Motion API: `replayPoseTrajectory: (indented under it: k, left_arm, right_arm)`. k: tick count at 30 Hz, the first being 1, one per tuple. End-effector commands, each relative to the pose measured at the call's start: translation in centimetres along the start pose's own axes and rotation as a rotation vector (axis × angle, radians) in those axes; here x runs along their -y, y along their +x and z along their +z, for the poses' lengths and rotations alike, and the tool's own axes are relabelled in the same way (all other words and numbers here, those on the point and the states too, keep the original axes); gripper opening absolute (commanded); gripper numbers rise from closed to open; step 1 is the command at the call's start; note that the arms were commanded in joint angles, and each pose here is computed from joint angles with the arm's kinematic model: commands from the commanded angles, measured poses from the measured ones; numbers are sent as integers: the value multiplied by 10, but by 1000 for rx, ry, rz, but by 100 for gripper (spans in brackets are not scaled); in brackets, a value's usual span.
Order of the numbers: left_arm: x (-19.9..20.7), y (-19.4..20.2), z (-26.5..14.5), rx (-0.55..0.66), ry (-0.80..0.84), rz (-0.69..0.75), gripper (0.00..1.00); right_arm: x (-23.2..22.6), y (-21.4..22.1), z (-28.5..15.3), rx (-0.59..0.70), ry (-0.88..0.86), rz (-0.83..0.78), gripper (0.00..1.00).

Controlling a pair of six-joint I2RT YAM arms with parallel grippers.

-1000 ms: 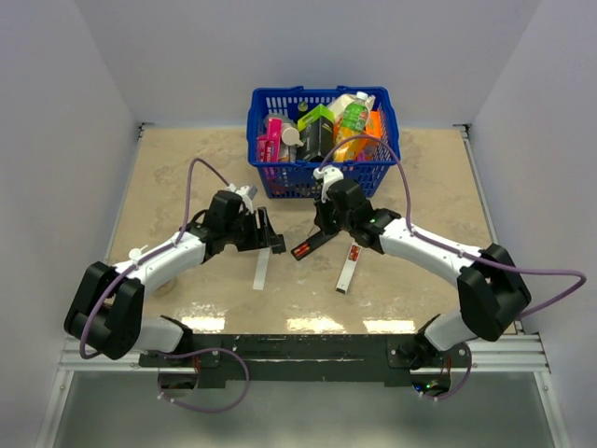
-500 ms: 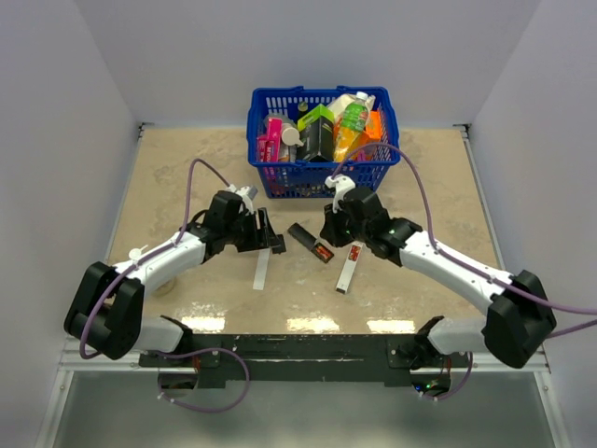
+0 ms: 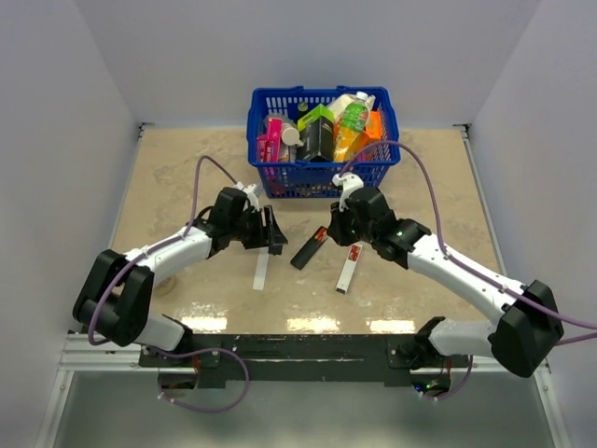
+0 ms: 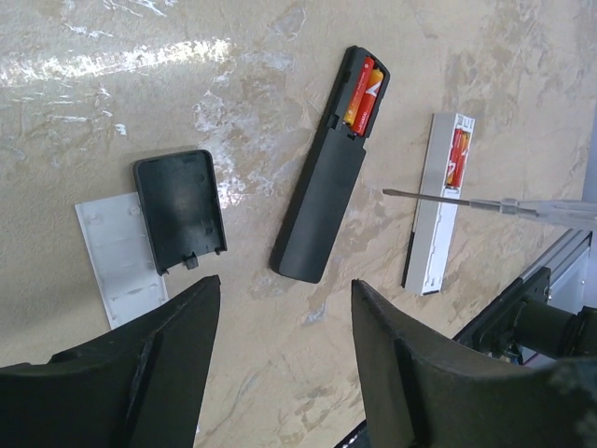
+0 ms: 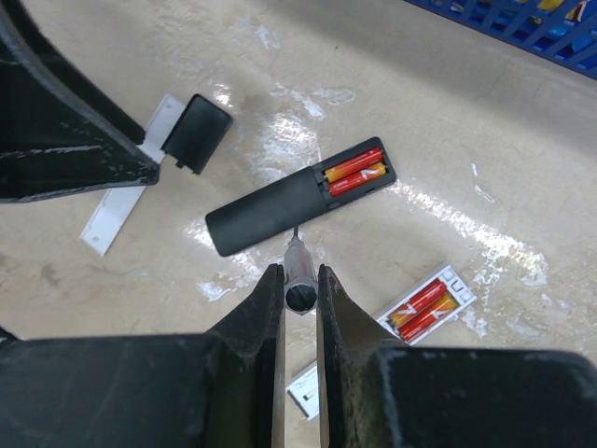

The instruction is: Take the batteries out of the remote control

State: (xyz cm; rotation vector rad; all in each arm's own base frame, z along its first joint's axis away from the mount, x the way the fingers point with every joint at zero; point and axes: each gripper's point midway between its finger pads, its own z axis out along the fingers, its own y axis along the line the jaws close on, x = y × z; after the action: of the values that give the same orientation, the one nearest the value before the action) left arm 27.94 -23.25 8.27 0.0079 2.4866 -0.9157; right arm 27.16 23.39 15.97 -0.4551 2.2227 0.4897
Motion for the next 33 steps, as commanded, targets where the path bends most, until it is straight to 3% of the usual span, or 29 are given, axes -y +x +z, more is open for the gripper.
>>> replayPoseTrajectory:
  k: [1,11,33]
  left_arm:
    - [10,-17,-1,42,15,41,62]
    - [28,-24,16,32,131,62,61]
    - [38,18,44,-65,182,65,59]
  right_arm:
    - [6,-32,13,65,61,-21,0]
    - [36,-37,10,49,250,-3,0]
    - [40,-28,34,58,268,28,0]
